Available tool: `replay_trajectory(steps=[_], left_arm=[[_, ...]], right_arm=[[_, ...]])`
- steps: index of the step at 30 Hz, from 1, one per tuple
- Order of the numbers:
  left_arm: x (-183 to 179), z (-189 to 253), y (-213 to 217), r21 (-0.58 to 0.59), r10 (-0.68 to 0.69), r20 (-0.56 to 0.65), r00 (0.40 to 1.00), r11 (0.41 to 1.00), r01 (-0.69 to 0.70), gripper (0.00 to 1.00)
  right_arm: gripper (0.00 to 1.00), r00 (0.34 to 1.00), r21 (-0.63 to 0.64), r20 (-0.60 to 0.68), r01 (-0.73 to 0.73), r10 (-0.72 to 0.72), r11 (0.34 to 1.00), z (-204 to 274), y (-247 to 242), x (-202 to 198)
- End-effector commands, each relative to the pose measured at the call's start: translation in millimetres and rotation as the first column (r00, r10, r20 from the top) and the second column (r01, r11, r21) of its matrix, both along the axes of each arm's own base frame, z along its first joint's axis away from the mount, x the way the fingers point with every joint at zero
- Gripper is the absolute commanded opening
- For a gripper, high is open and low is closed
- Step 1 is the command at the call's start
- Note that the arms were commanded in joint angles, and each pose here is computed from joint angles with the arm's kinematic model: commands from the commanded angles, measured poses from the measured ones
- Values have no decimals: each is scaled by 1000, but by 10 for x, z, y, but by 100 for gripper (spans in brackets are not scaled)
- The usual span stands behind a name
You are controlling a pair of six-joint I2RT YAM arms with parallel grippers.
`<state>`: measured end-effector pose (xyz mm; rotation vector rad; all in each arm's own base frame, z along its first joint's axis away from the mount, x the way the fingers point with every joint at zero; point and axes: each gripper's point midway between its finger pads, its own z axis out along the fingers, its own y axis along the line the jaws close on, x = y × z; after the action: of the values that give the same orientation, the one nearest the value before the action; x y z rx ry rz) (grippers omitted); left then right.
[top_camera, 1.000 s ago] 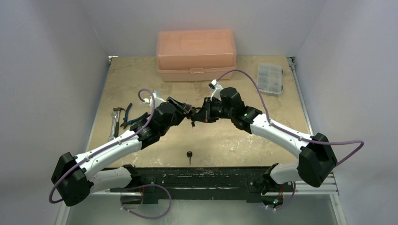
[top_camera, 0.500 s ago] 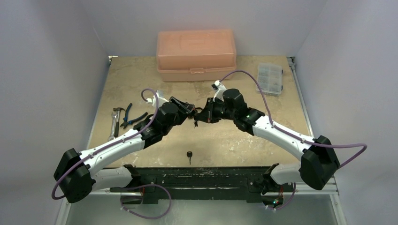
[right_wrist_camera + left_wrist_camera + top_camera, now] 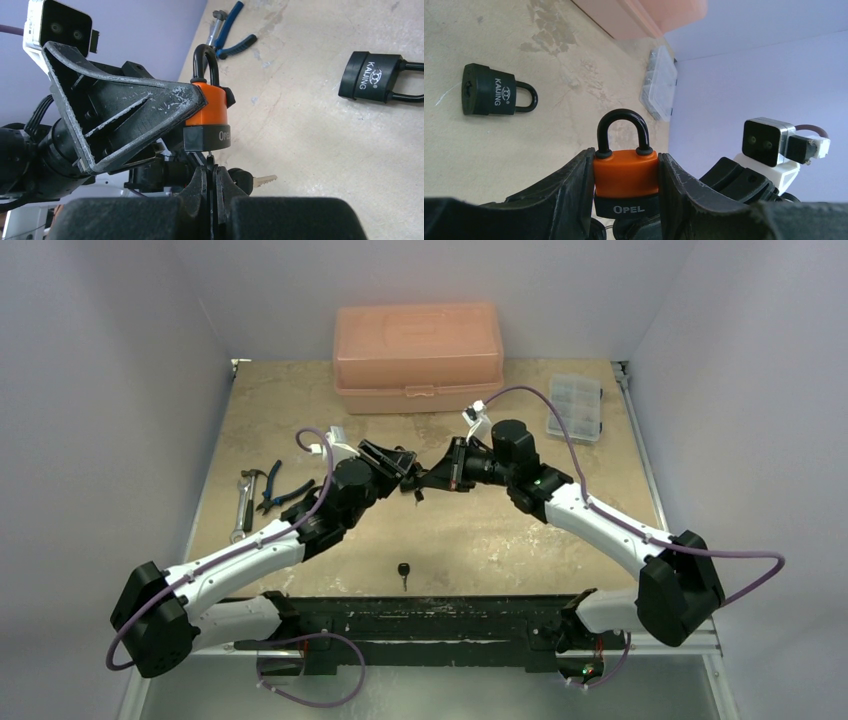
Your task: Unlock with the key
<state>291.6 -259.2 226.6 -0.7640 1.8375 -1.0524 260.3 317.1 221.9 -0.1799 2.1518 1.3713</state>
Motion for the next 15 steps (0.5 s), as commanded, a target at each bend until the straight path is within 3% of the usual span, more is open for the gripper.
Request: replay_trajectory(steps=[1,9,13,15], left_arm=[[-509,721,-519,-174,-280,178,943,935,310,0],[-569,877,-493,-194,-282,247,927,923,333,0],[-503,804,-437,-180,-243,203,949,943,280,0],[-433,658,-382,-157,-199,125,972,963,217,0]], right_arm=[[0,977,152,163,109,-134,982,676,-38,391],[0,982,197,163,64,-97,978,763,-22,343],[0,972,128,224,43,-71,991,762,-59,323],[9,961,56,271,51,-64,997,706,-128,329]])
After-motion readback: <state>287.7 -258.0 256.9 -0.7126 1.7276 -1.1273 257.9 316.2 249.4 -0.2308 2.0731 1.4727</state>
